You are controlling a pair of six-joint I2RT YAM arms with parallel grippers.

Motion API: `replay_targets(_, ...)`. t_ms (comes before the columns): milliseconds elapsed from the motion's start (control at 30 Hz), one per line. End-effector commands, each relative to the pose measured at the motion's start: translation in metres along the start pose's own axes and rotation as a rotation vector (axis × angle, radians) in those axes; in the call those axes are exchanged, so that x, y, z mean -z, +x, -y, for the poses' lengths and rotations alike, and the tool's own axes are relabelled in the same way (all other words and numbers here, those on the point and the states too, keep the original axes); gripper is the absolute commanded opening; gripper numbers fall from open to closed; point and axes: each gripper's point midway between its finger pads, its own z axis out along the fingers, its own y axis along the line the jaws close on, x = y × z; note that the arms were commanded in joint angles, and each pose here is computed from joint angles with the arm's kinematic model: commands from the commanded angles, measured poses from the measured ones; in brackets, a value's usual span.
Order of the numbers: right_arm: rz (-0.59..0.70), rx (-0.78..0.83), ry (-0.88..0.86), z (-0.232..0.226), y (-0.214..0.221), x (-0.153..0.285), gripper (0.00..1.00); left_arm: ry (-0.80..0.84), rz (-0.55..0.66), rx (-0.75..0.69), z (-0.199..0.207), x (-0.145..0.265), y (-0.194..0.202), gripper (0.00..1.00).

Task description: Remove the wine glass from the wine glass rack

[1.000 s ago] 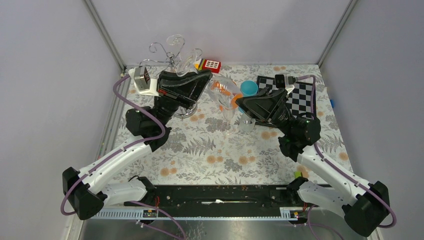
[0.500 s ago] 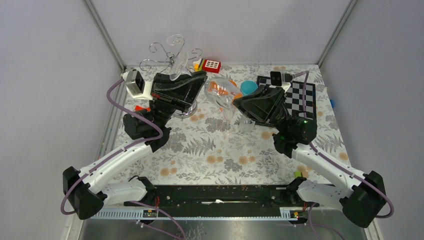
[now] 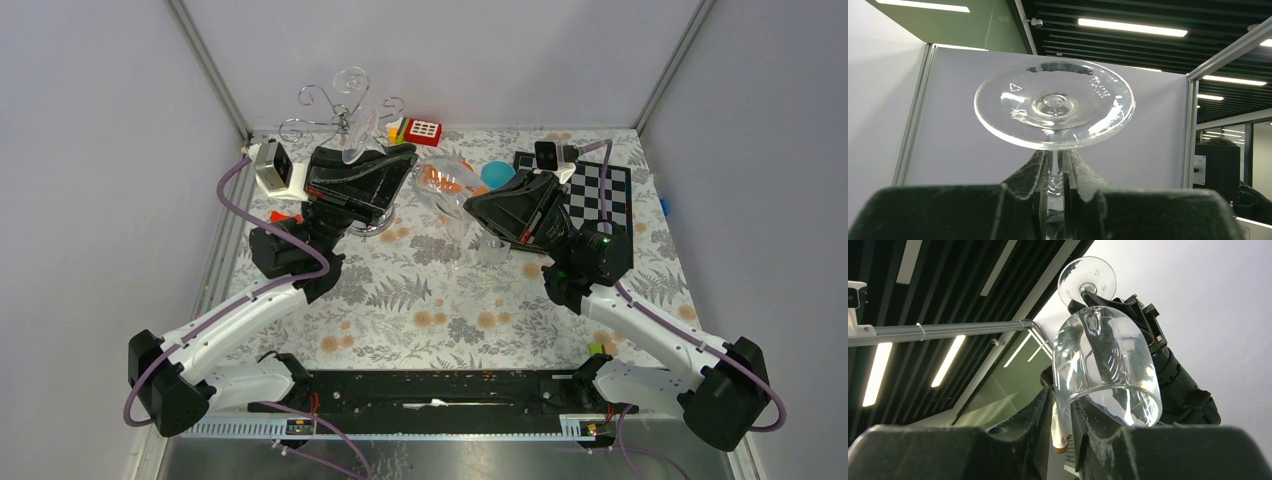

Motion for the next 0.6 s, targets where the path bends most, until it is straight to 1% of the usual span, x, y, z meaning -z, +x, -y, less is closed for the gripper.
replay_targets(0, 0.002, 0.058, -0.15, -0.046, -0.003, -0.013, 0.24, 0.034, -0.059, 0.025, 0.003, 0.004, 0.017, 0.0)
replay_targets(100, 0.005, 0.057, -0.148, -0.046, -0.003, -0.013, 0.12, 0.027, -0.059, 0.024, 0.002, 0.006, 0.017, 0.0)
replay_targets(133, 0.01, 0.058, -0.147, -0.045, -0.004, -0.012, 0.06, 0.025, -0.058, 0.024, 0.002, 0.006, 0.016, 0.04)
replay_targets(167, 0.013, 0.061, -0.146, -0.045, -0.004, -0.012, 0.0, 0.02, -0.056, 0.023, 0.002, 0.007, 0.016, 0.11)
replay_targets(233, 0.022, 0.069, -0.138, -0.045, -0.005, -0.012, 0.0, 0.001, -0.047, 0.022, 0.0, 0.009, 0.014, 0.28)
replay_targets(333, 0.037, 0.096, -0.115, -0.043, -0.007, -0.01, 0.0, -0.033, -0.04, 0.019, -0.002, 0.014, 0.011, 0.6)
replay_targets(367, 0.037, 0.111, -0.107, -0.044, -0.006, -0.009, 0.0, -0.042, -0.044, 0.013, -0.003, 0.017, 0.011, 0.68)
replay_targets(433, 0.041, 0.15, -0.085, -0.044, -0.006, -0.008, 0.0, -0.067, -0.059, 0.006, -0.005, 0.021, 0.012, 0.8)
replay_targets(533, 0.052, 0.207, -0.028, -0.044, -0.008, -0.006, 0.0, -0.109, -0.115, 0.008, -0.007, 0.031, 0.018, 0.88)
replay_targets(567, 0.054, 0.232, -0.004, -0.044, -0.009, -0.005, 0.0, -0.116, -0.136, 0.017, -0.005, 0.034, 0.021, 0.93)
